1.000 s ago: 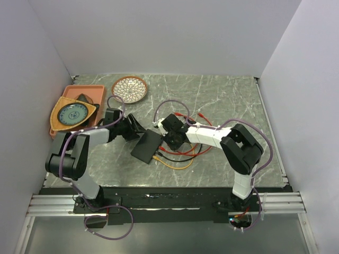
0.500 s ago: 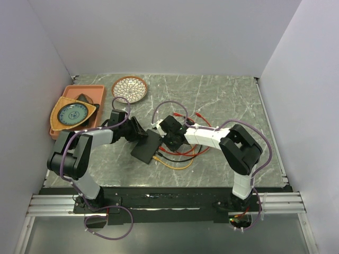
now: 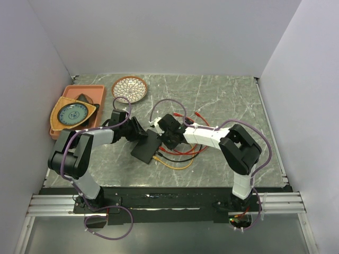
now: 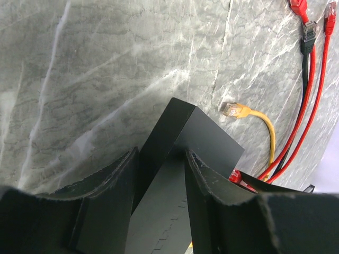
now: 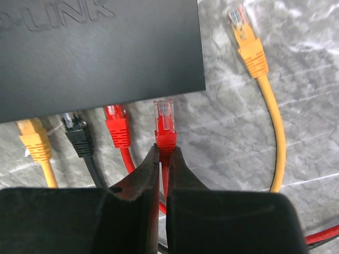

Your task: Insert the plug into the switch port

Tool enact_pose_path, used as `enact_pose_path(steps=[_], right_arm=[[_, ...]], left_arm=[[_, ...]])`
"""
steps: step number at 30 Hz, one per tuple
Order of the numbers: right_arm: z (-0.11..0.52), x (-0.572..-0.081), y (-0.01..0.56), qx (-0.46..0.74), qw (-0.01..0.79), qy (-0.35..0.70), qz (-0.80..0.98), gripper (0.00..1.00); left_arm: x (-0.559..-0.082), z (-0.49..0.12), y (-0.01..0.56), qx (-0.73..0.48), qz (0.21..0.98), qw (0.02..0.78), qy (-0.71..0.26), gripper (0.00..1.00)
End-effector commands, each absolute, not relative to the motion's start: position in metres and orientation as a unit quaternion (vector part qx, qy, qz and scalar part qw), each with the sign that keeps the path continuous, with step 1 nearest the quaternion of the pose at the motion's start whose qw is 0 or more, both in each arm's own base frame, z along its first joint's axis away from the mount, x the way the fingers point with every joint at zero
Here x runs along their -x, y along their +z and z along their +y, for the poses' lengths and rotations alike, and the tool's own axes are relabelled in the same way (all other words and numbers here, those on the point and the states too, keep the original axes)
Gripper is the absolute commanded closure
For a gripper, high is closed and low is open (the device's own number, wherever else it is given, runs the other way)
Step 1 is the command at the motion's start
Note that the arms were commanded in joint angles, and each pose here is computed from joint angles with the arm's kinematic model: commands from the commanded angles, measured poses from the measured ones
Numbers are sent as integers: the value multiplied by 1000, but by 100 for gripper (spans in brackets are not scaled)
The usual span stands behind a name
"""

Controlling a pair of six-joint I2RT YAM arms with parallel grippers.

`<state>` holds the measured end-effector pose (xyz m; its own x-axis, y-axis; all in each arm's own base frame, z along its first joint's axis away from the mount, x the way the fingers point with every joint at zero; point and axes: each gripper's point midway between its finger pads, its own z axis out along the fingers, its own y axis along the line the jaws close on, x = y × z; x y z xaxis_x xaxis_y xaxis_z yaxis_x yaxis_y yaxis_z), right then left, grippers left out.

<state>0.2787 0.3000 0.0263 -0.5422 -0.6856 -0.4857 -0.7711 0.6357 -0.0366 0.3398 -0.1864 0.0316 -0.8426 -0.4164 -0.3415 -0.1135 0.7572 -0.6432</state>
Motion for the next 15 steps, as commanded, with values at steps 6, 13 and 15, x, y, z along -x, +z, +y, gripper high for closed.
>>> enact_pose_path(steps=[6,13,15], right_arm=[[322,-294,33,425,262,95,861,100],[324,-291,31,425,264,99,860,100],[324,-291,31,427,265,97,859,100]], left_arm=[[-336,-189,24,138,914,225,-308,55],[-336,-191,25,135,913,224,-312,56],[-336,-192,25,133,914,224,-310,56]])
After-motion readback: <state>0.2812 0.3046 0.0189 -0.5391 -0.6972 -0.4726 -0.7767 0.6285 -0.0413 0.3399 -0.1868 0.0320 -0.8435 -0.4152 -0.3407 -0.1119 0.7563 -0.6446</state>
